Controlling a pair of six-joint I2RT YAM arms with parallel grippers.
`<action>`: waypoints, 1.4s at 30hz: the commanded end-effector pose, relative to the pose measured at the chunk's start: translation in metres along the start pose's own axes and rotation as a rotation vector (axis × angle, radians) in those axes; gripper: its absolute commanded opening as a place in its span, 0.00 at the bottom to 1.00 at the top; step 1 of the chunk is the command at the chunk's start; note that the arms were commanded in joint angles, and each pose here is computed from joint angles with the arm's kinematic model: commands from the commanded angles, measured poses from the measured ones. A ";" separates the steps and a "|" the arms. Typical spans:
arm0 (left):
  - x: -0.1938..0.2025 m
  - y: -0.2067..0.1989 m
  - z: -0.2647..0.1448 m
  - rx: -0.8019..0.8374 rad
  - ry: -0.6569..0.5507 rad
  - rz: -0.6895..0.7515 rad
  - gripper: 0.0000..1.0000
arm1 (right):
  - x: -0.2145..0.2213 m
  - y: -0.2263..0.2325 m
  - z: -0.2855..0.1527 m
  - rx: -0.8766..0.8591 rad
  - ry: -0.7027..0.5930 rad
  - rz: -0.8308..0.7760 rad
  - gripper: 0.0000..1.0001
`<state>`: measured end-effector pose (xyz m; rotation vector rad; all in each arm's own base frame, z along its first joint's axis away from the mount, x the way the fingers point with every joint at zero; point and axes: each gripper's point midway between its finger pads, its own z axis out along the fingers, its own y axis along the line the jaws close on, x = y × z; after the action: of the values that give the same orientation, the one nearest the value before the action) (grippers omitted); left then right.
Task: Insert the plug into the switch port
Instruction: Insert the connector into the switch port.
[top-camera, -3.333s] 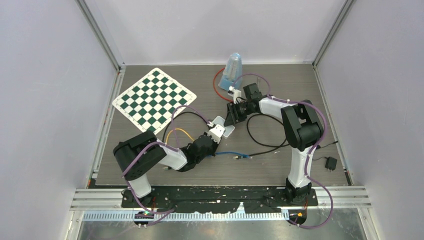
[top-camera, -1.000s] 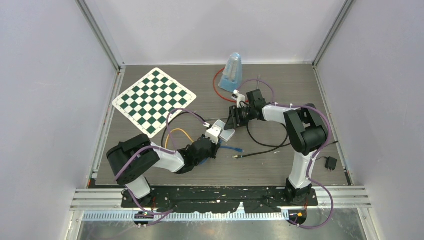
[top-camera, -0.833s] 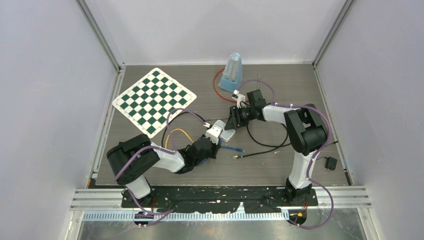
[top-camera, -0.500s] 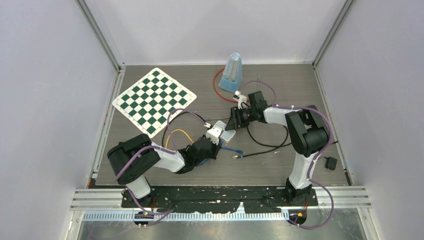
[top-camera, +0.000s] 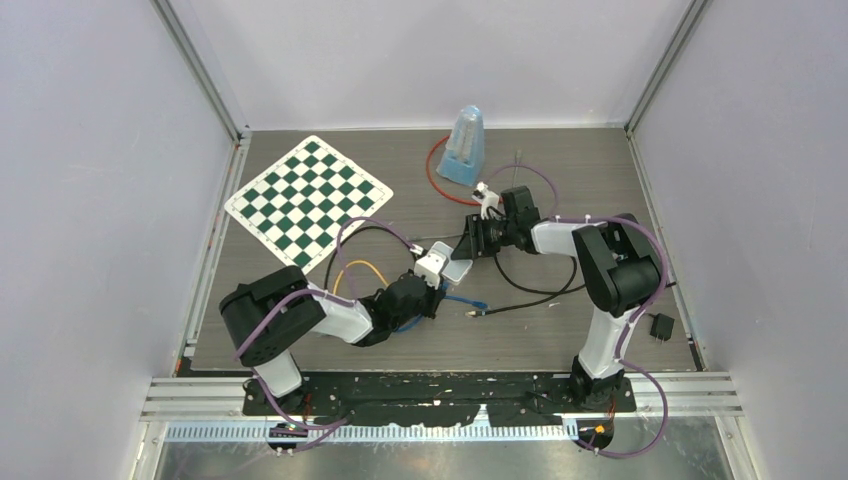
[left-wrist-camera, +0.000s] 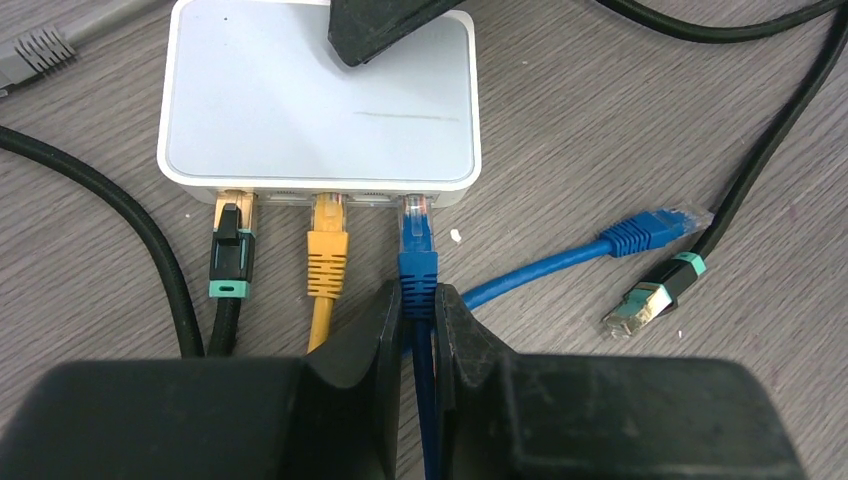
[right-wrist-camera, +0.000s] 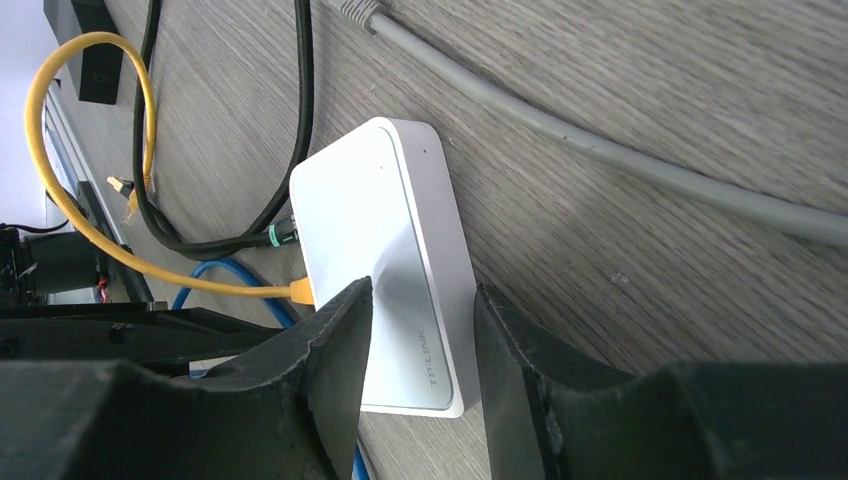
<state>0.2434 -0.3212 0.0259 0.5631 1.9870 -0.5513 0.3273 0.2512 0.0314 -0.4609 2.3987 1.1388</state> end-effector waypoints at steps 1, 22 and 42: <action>-0.032 -0.010 0.013 0.010 -0.094 -0.055 0.00 | 0.037 0.019 -0.003 -0.068 0.092 0.097 0.47; -0.022 0.005 0.017 -0.049 -0.104 0.023 0.00 | 0.074 0.021 -0.010 -0.122 0.151 0.169 0.41; -0.043 -0.007 0.033 -0.016 -0.146 0.078 0.00 | 0.147 0.058 -0.005 -0.219 0.292 0.257 0.37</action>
<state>0.2510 -0.3302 0.0220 0.6349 1.9303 -0.4951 0.3170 0.2396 0.0234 -0.3746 2.2375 1.1574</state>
